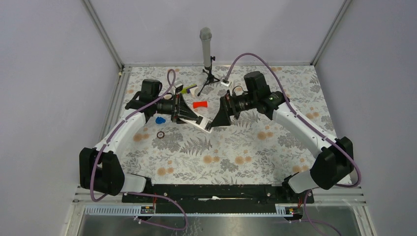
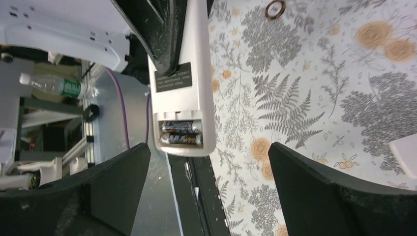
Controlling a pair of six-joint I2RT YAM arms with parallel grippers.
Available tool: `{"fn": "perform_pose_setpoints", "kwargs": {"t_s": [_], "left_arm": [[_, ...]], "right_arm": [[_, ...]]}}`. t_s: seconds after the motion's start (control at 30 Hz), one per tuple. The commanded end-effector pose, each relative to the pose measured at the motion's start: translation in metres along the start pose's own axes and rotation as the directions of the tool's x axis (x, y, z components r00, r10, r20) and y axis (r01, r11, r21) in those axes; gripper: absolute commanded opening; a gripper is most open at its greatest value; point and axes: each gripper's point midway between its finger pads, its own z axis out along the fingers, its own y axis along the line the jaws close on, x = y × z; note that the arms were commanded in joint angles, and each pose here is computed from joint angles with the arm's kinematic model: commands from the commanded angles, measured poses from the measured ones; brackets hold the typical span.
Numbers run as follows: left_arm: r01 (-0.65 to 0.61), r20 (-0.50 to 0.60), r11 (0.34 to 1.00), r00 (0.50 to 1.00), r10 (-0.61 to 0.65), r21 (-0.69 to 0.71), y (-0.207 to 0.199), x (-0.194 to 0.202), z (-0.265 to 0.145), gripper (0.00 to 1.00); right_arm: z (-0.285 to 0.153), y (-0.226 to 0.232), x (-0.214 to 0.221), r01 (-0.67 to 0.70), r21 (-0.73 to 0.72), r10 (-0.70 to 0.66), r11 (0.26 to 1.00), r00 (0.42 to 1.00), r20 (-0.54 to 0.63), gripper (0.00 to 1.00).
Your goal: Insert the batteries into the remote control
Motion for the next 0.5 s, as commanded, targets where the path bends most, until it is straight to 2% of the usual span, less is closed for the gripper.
{"fn": "perform_pose_setpoints", "kwargs": {"t_s": [0.0,0.1,0.23,0.3,0.47], "left_arm": [[-0.189,0.095,0.982,0.977,0.19,-0.016,-0.018,-0.013,-0.015,0.0],[-0.263,0.146,0.962,0.951,0.271,-0.073,-0.014,-0.025,-0.017,0.0],[-0.356,0.234,0.914,0.888,0.396,-0.194,-0.009,-0.044,-0.024,0.0],[-0.377,0.279,0.882,0.847,0.452,-0.284,-0.002,-0.056,-0.03,0.0],[-0.394,0.363,0.83,0.763,0.534,-0.394,0.004,-0.08,-0.042,0.0]], "right_arm": [[-0.025,0.028,-0.042,0.069,-0.054,-0.059,0.996,0.986,0.157,1.0],[-0.031,0.022,-0.053,0.076,0.013,-0.077,0.997,0.971,0.227,1.0],[-0.032,-0.036,-0.057,-0.065,0.273,-0.014,0.96,0.96,0.279,0.99],[-0.033,-0.077,-0.046,-0.167,0.421,0.046,0.891,0.958,0.283,0.97],[-0.039,-0.163,0.006,-0.341,0.703,0.211,0.624,0.94,0.27,0.93]]}}
